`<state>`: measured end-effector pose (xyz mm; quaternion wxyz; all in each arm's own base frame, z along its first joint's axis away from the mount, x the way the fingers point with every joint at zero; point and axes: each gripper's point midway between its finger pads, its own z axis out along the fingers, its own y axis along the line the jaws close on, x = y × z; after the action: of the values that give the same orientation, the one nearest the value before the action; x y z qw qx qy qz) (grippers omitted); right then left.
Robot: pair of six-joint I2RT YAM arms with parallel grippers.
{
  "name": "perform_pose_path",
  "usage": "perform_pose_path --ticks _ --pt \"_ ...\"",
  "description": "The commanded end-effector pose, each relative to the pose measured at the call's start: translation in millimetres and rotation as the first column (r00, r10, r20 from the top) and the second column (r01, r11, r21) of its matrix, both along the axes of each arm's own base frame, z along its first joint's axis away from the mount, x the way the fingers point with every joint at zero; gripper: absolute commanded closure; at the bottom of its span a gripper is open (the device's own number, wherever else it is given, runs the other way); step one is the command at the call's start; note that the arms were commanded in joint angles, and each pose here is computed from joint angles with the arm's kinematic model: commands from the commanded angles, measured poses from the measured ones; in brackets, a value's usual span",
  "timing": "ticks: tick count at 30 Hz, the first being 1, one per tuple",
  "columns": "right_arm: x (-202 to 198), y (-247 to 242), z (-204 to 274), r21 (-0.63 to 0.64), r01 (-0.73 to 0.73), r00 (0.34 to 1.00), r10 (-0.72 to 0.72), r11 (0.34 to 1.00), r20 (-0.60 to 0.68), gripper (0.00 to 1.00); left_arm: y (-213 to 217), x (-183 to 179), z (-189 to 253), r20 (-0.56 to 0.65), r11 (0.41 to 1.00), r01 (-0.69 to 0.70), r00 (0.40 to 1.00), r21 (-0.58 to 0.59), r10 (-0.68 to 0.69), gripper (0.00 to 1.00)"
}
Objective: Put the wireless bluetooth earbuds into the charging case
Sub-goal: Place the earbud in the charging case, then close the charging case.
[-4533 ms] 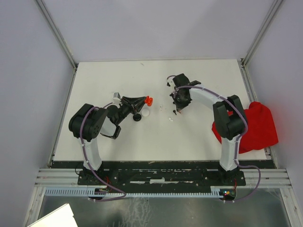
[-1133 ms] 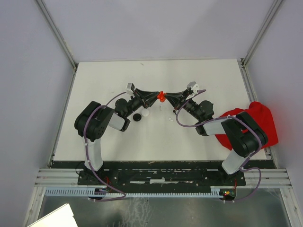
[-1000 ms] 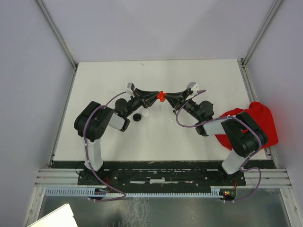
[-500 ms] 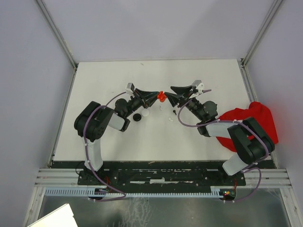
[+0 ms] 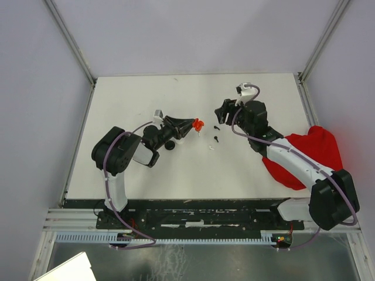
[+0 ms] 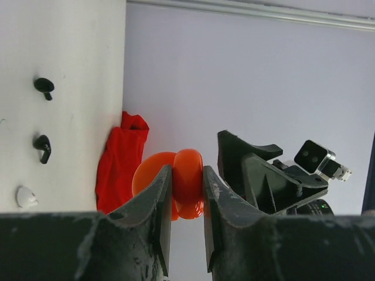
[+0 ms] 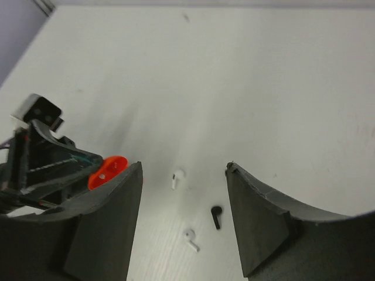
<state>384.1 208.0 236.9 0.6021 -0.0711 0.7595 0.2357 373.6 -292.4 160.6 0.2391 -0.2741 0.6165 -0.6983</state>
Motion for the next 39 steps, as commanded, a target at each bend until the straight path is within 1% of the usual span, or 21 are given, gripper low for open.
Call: perform_pose_path --ticks 1,4,11,17,28,32,39 --pt "-13 -14 -56 -0.229 0.052 0.952 -0.117 0.972 -0.282 0.32 8 2 9 0.064 0.996 -0.082 0.995 0.046 0.079 0.97" --pt "-15 2 -69 -0.302 0.003 0.941 -0.105 0.953 -0.322 0.31 8 3 8 0.059 0.994 -0.095 0.994 0.059 0.092 0.97" --pt "-21 34 -90 -0.344 -0.075 0.921 -0.067 0.936 -0.385 0.30 6 5 5 0.048 0.988 -0.120 0.992 0.102 0.115 0.97" --pt "-22 48 -98 -0.348 -0.101 0.915 -0.050 0.932 -0.401 0.30 4 3 4 0.050 0.987 -0.113 0.993 0.114 0.108 0.97" --pt "-4 53 -99 -0.388 -0.082 0.914 -0.086 0.918 -0.396 0.29 -3 -8 7 0.058 0.992 -0.071 0.996 0.107 0.065 0.97" --pt "3 47 -98 -0.402 -0.049 0.913 -0.122 0.914 -0.389 0.29 -2 -10 10 0.062 0.992 -0.073 0.996 0.107 0.066 0.97" --pt "10 32 -94 -0.390 -0.010 0.913 -0.150 0.921 -0.378 0.29 -2 -10 11 0.063 0.992 -0.072 0.996 0.103 0.066 0.97"
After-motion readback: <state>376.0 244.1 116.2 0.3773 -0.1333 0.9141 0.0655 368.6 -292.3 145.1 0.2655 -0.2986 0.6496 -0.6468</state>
